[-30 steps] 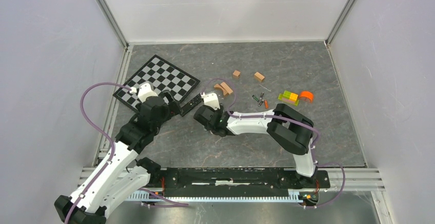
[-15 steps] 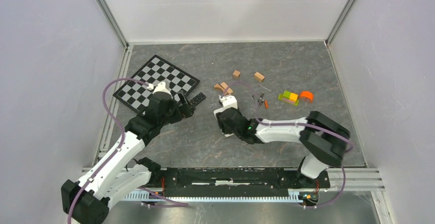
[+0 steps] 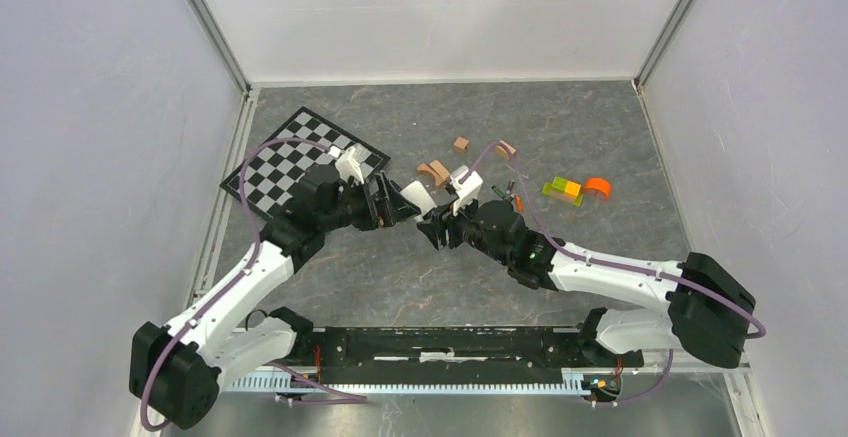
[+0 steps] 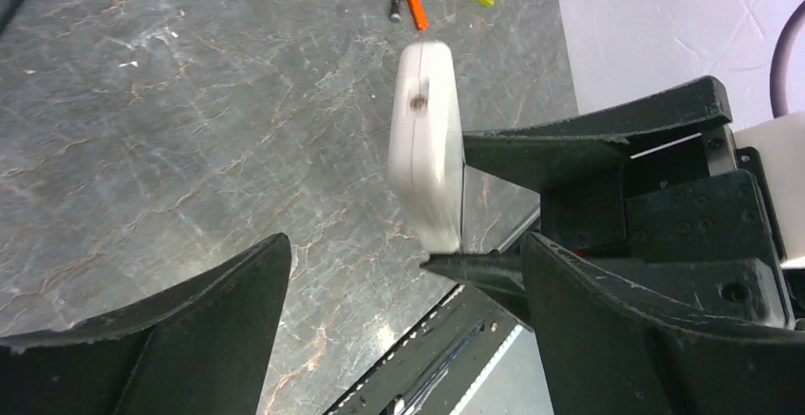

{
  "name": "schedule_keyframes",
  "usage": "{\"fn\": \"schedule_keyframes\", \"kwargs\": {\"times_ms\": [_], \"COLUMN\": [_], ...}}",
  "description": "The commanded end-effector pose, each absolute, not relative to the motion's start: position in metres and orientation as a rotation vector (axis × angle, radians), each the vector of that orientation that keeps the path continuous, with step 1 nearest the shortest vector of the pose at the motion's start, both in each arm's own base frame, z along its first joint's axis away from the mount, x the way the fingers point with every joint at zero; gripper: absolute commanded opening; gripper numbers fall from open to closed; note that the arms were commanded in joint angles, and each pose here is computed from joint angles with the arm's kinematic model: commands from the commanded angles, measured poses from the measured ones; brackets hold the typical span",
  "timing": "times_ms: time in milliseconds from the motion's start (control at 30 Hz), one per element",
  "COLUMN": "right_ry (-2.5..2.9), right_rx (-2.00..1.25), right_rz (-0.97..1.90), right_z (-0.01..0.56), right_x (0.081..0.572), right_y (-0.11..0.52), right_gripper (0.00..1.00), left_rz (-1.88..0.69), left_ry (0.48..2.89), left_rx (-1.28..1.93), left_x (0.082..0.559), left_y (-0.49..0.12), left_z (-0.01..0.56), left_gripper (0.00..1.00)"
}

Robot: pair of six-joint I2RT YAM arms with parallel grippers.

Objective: Load the batteries into the remote control
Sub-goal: Pick up the remote control from the center of the board.

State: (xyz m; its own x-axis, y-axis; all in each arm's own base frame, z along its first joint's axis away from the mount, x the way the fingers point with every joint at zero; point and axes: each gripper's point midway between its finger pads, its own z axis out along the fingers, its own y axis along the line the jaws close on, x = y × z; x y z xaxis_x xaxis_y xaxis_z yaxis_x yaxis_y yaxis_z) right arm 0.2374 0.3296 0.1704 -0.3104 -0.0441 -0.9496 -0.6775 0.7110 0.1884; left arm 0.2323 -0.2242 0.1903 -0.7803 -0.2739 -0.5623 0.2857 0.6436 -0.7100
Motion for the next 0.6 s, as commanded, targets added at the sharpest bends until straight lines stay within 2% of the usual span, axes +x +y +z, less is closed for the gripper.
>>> {"fn": "schedule_keyframes", "kwargs": {"times_ms": [0,233,433,467,567], "right_ry": [1.62,1.573,1.543,1.539,1.529], "right_rx": [-0.696,-0.79,-0.776,-0.773,-0.773], "right_rz": [0.766,0.796,0.805,0.807,0.806], "right_z": [0.215,0.219,0.229,0.23,0.233], "right_x": [0.231,0.222,0.225,0.225,0.226], "right_y": [0.347,0.354,0.358,0.358,0.36], "right_gripper": [0.3,0.31,0.32,0.31,0.32], "left_rz": [-1.246,-1.355,-1.47,-1.476,-1.502], "left_ry": [2.121,2.128,2.118,2.122,2.134], "left_rx": [0.102,0.078,0.056,0.055,0.06], "left_x": [0.234,0.232,0.226,0.226,0.223], "left_y": [-0.243,-0.254,-0.262,-0.263,-0.265], "left_z": [0.218,0.223,0.23,0.23,0.23], "left_gripper": [0.93,0.69,0.57,0.54,0.35]}}
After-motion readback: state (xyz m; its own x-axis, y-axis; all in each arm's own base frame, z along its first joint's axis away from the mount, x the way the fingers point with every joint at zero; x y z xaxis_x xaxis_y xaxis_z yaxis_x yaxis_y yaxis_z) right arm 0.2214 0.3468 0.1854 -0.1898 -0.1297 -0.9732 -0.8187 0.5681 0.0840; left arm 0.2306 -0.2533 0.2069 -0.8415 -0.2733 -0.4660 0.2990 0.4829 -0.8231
